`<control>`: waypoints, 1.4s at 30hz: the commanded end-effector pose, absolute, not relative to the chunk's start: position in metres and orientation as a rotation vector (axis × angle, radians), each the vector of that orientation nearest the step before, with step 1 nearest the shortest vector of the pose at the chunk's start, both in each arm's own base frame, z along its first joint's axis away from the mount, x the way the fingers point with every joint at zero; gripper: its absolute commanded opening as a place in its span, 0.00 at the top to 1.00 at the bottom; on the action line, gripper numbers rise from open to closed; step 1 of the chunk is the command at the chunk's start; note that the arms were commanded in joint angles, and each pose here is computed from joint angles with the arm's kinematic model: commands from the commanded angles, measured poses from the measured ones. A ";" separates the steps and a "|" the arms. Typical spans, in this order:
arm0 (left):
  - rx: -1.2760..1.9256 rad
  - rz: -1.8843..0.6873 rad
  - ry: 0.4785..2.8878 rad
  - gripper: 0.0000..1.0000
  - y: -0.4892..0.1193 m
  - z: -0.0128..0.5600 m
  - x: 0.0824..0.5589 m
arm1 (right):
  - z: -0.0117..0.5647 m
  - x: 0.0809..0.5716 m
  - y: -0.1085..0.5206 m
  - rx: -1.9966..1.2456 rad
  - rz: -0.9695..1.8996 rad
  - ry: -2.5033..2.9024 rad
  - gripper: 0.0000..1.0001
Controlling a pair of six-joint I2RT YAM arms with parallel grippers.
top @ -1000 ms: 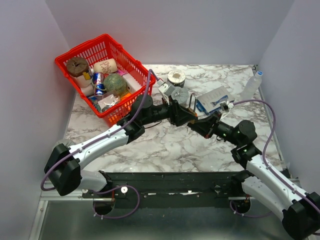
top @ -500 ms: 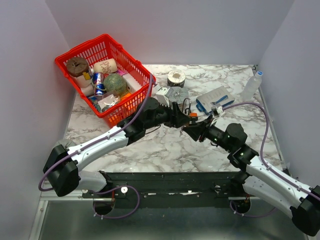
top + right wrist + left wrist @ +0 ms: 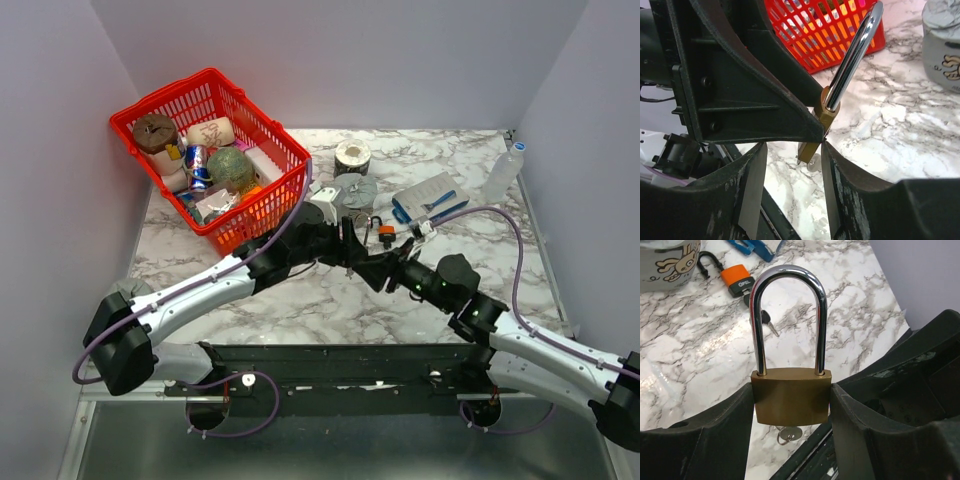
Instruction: Unlock with the key
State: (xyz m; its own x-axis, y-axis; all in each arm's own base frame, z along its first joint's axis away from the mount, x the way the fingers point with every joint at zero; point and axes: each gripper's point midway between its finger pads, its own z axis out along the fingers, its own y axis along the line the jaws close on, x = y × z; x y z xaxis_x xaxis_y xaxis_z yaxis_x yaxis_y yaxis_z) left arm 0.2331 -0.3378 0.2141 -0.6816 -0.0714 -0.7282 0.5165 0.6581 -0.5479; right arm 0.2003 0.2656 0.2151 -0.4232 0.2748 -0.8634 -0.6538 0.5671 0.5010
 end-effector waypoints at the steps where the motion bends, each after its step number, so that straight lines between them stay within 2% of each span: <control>1: 0.294 -0.977 2.009 1.00 -0.331 0.245 0.244 | 0.211 0.193 0.275 -0.255 1.099 1.754 0.46; 5: 0.257 -0.948 1.986 1.00 -0.323 0.249 0.248 | 0.193 0.194 0.266 -0.167 1.058 1.817 0.48; 9: 0.239 -0.949 1.968 1.00 -0.319 0.253 0.248 | 0.185 0.199 0.248 -0.093 0.981 1.833 0.40; 12: 0.221 -0.937 1.959 1.00 -0.315 0.256 0.250 | 0.185 0.196 0.249 -0.120 0.991 1.821 0.40; 22: 0.161 -0.990 1.968 1.00 -0.315 0.247 0.247 | 0.206 0.198 0.289 -0.165 1.113 1.733 0.51; 35: 0.167 -1.007 1.964 1.00 -0.314 0.250 0.246 | 0.196 0.204 0.311 -0.179 1.104 1.762 0.59; 42: 0.166 -1.011 1.961 1.00 -0.313 0.251 0.246 | 0.189 0.210 0.316 -0.173 1.084 1.778 0.72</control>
State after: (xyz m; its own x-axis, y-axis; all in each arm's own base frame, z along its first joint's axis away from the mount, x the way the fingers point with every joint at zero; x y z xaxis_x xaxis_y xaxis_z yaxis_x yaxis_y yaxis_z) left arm 0.2414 -0.3083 0.2103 -0.6517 -0.1740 -0.7383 0.4258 0.7216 -0.5459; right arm 0.1983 0.3108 0.1711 -0.5304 0.2928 -0.7956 -0.5565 0.5877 0.5873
